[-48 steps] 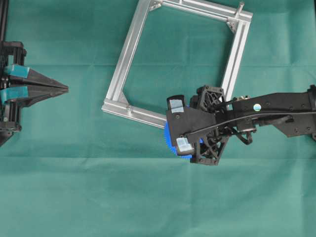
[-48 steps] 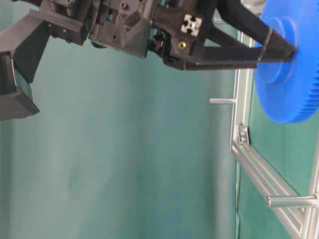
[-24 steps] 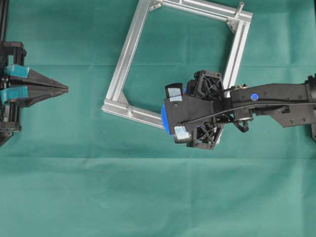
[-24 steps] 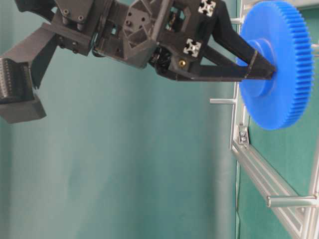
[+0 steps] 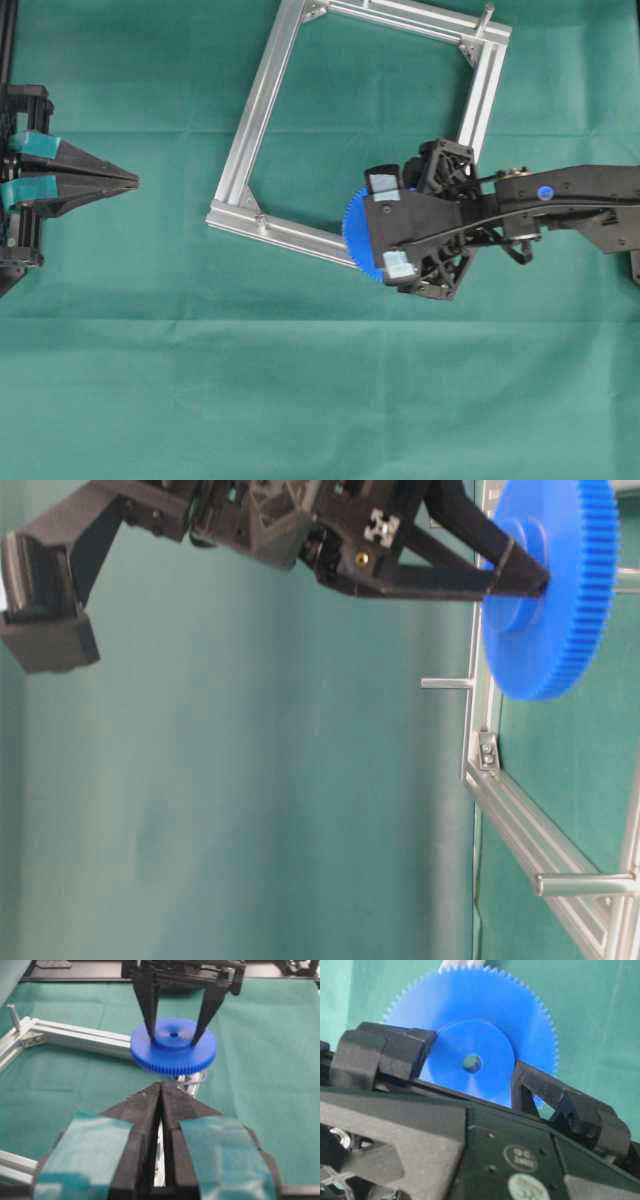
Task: Find the location of the shaft and insert the gear.
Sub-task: 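Align the gear's center hole above the shaft with the right gripper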
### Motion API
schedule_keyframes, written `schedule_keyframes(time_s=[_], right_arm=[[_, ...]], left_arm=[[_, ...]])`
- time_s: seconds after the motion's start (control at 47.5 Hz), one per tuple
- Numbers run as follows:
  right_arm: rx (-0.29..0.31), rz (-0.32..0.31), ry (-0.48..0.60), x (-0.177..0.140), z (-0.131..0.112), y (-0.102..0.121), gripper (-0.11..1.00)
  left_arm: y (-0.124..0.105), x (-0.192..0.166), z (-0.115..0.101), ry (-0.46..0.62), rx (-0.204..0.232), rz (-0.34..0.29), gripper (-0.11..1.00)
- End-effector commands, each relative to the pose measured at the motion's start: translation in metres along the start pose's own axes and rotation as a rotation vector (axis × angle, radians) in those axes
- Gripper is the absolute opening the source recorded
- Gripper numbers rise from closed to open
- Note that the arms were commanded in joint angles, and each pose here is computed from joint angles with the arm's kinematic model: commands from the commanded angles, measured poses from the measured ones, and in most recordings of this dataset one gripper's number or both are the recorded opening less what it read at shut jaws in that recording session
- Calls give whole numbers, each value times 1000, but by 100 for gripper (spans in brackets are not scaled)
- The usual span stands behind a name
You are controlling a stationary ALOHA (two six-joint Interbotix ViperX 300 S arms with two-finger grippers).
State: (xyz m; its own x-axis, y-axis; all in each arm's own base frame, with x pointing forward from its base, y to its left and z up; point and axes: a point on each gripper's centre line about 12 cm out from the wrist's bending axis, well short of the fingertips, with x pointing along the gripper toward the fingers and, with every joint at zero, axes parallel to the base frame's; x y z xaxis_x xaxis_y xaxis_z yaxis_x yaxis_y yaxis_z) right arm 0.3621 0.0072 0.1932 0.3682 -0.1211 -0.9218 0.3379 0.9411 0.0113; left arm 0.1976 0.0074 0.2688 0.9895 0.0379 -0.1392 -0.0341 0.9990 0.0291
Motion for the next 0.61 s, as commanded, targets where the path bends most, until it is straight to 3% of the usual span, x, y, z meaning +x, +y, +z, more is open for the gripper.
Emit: schedule_keyframes(time_s=[0.0,0.589], right_arm=[[-3,18,-35,-10,2,2,69],[4,80,-66,-13,-4,26,69]], left_arm=[[1,2,5,-9,-2,3,2],[1,2,5,-5,-2,3,2]])
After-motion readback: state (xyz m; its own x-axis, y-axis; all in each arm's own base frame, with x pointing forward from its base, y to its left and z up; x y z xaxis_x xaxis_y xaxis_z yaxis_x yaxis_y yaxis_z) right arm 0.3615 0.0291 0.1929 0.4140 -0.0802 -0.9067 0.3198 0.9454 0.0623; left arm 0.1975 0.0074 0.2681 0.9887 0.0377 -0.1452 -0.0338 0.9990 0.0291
